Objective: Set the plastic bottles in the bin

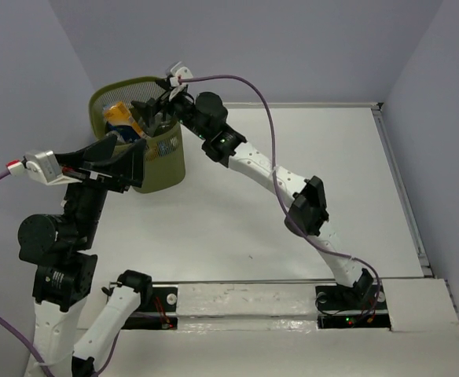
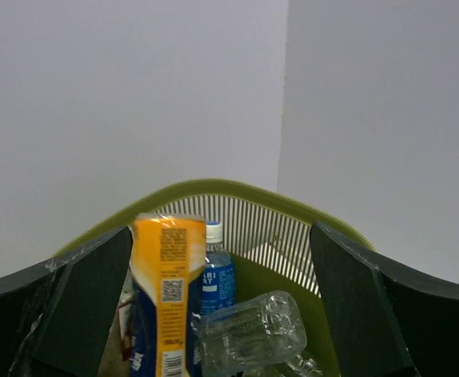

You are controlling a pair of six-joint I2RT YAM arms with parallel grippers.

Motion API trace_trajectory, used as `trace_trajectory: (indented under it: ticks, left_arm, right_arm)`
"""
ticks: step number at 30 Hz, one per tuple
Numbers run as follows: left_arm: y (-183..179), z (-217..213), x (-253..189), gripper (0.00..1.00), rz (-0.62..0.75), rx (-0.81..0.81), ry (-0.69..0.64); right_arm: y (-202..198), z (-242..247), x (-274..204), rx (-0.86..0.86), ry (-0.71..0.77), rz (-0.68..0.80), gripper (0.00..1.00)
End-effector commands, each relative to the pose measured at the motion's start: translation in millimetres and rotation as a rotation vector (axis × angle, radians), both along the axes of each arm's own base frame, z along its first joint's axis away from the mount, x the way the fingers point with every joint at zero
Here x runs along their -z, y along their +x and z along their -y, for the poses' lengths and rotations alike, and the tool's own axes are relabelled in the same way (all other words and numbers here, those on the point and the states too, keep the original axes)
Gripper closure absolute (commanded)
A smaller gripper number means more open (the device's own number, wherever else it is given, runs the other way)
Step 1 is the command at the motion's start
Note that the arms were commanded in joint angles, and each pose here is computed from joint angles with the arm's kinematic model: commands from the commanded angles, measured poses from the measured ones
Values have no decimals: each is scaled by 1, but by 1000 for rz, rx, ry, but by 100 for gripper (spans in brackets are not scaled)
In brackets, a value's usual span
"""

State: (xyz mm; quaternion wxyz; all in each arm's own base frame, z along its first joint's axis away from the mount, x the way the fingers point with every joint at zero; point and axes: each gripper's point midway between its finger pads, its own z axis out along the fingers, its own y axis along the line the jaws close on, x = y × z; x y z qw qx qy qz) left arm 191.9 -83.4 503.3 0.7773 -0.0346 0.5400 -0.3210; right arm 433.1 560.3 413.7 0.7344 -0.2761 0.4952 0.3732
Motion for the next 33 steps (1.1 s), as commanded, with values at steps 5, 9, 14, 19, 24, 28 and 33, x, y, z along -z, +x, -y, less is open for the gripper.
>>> trace_trajectory:
  ticks: [5, 9, 14, 19, 24, 28, 33]
  left_arm:
    - [-14, -25, -32, 1, 36, -104, -49]
    - [-11, -22, -18, 1, 9, -93, -56]
    - [-5, -6, 12, 1, -38, -20, -25]
    - [-7, 14, 38, 1, -62, 90, 18]
    - [-8, 27, 83, 1, -133, 161, 24]
    - [-8, 32, 100, 1, -148, 196, 21]
    - [-2, 40, 100, 1, -152, 232, 8]
  right_arm:
    - [-81, 68, -98, -89, 111, 15, 0]
    - [-121, 125, -72, -73, 103, -58, 0]
    - [-166, 221, -4, 51, 87, -213, 0]
    - [-205, 299, 42, 149, 66, -301, 0]
    - [-249, 366, 76, 185, 104, -386, 0]
    - [-260, 392, 95, 225, 131, -423, 0]
    - [-258, 399, 96, 260, 120, -433, 0]
